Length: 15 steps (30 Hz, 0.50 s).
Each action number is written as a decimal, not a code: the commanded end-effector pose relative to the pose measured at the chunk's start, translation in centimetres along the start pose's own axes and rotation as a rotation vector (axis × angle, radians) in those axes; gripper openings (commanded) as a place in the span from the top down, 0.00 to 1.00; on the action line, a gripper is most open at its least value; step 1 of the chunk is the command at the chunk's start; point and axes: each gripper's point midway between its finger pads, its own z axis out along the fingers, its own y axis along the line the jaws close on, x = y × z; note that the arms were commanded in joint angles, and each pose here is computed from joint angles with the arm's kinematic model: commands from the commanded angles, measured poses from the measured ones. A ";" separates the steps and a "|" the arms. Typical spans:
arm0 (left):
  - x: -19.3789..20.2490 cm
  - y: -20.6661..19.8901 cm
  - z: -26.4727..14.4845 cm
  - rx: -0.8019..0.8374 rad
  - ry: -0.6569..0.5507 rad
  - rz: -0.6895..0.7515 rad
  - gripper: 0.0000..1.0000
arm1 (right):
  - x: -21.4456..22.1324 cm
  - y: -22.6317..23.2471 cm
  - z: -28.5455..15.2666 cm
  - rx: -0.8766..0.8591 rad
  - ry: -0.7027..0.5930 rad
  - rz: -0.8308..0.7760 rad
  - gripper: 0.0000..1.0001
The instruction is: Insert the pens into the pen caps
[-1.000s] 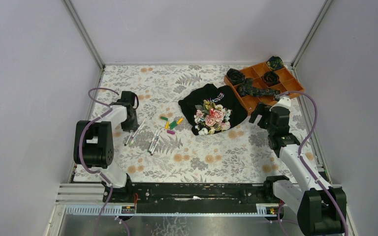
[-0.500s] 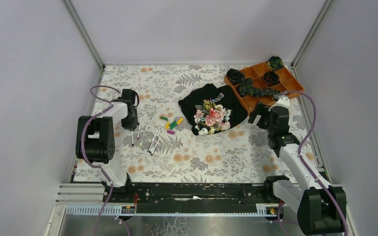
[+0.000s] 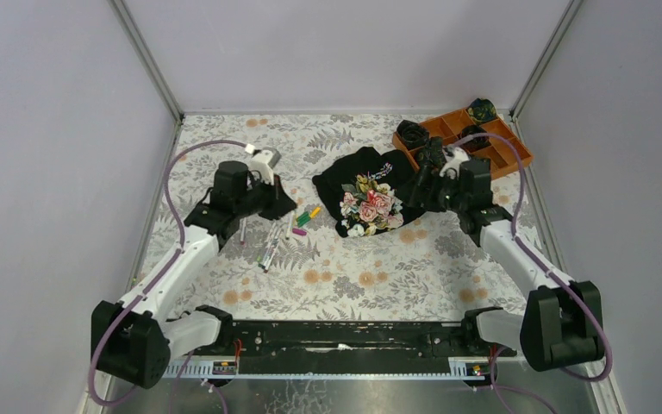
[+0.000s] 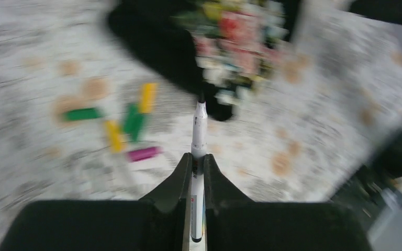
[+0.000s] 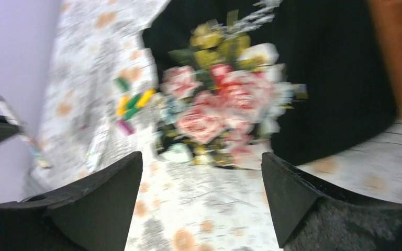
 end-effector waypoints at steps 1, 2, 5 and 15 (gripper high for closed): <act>0.5 -10.4 -1.5 0.471 -0.043 0.047 1.00 | -0.7 10.6 -0.7 -0.372 0.083 0.079 0.11; 0.7 -11.5 -1.9 0.514 -0.044 0.047 1.00 | -0.5 12.5 -0.8 -0.429 0.095 0.097 0.11; 1.2 -13.6 -2.8 0.593 -0.044 0.042 1.00 | -0.7 16.2 -1.4 -0.544 0.102 0.145 0.13; 1.3 -15.5 -3.9 0.652 -0.054 0.058 1.00 | 0.7 22.6 -2.6 -0.687 0.163 0.114 0.26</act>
